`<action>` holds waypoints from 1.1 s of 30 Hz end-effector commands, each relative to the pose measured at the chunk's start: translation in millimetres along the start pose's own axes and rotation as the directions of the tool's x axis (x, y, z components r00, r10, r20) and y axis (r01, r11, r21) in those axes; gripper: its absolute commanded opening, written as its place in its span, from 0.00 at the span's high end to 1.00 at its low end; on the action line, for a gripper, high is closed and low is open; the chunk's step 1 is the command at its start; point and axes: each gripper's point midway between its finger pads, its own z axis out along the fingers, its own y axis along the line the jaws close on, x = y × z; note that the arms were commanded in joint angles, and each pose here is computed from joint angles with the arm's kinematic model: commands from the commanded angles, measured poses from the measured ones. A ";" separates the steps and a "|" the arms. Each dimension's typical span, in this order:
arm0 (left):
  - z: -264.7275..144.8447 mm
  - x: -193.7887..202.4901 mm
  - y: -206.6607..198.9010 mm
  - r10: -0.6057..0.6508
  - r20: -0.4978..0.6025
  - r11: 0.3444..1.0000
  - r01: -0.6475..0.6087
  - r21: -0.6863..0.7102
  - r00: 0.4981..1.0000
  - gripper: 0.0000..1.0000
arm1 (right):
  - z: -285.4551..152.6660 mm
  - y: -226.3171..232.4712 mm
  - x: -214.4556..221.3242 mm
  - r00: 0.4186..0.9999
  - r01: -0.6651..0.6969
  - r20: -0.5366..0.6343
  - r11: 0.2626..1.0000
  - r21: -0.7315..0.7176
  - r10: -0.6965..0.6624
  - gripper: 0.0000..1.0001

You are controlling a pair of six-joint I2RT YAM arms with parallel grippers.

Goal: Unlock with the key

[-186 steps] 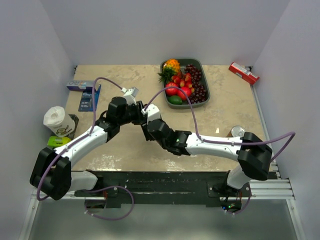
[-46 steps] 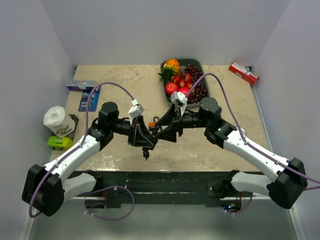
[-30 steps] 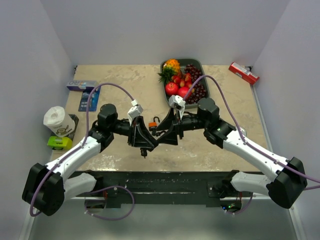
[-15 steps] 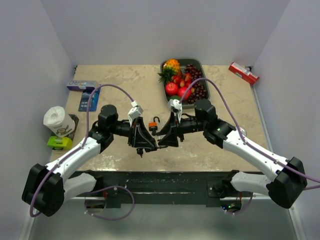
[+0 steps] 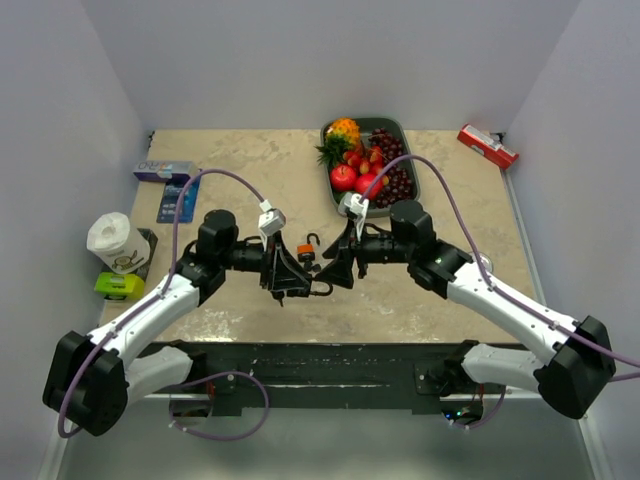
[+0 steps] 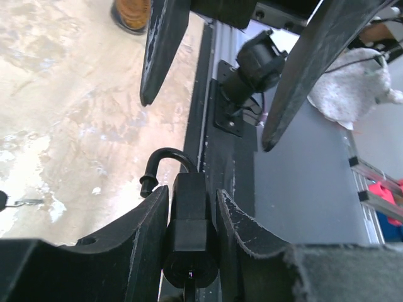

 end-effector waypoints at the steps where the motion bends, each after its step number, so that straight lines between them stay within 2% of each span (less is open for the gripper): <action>1: -6.3 -34.0 -9.0 0.143 0.091 0.989 -0.140 -0.037 0.985 1.00 | 7.8 -18.4 8.5 0.998 -0.055 0.004 0.996 0.076 0.055 0.30; 9: -6.2 -30.8 -17.8 0.153 0.085 0.988 -0.155 0.019 0.985 1.00 | 21.1 -42.9 35.4 0.981 -0.164 -0.074 0.975 0.152 0.177 0.32; 13: -6.0 -27.8 -19.8 0.148 0.076 0.988 -0.151 0.039 0.986 1.00 | 21.6 -53.4 31.2 0.975 -0.208 -0.039 0.956 0.207 0.221 0.37; 17: -6.8 -30.7 -21.1 0.164 0.084 0.985 -0.168 0.034 0.983 1.00 | 23.7 -61.4 34.2 0.972 -0.213 -0.051 0.947 0.241 0.231 0.42; 26: -8.0 -35.9 -25.4 0.185 0.108 0.981 -0.190 0.034 0.977 1.00 | 33.0 -73.3 75.5 0.939 -0.266 -0.147 0.926 0.267 0.312 0.48; 30: -7.8 -34.9 -19.6 0.179 0.101 0.984 -0.180 0.006 0.979 1.00 | 31.8 -63.1 67.7 0.941 -0.279 -0.131 0.934 0.224 0.313 0.47; 33: -7.9 -37.6 -10.6 0.170 0.105 0.985 -0.165 -0.049 0.980 1.00 | 26.4 -67.8 52.3 0.947 -0.288 -0.072 0.924 0.253 0.314 0.37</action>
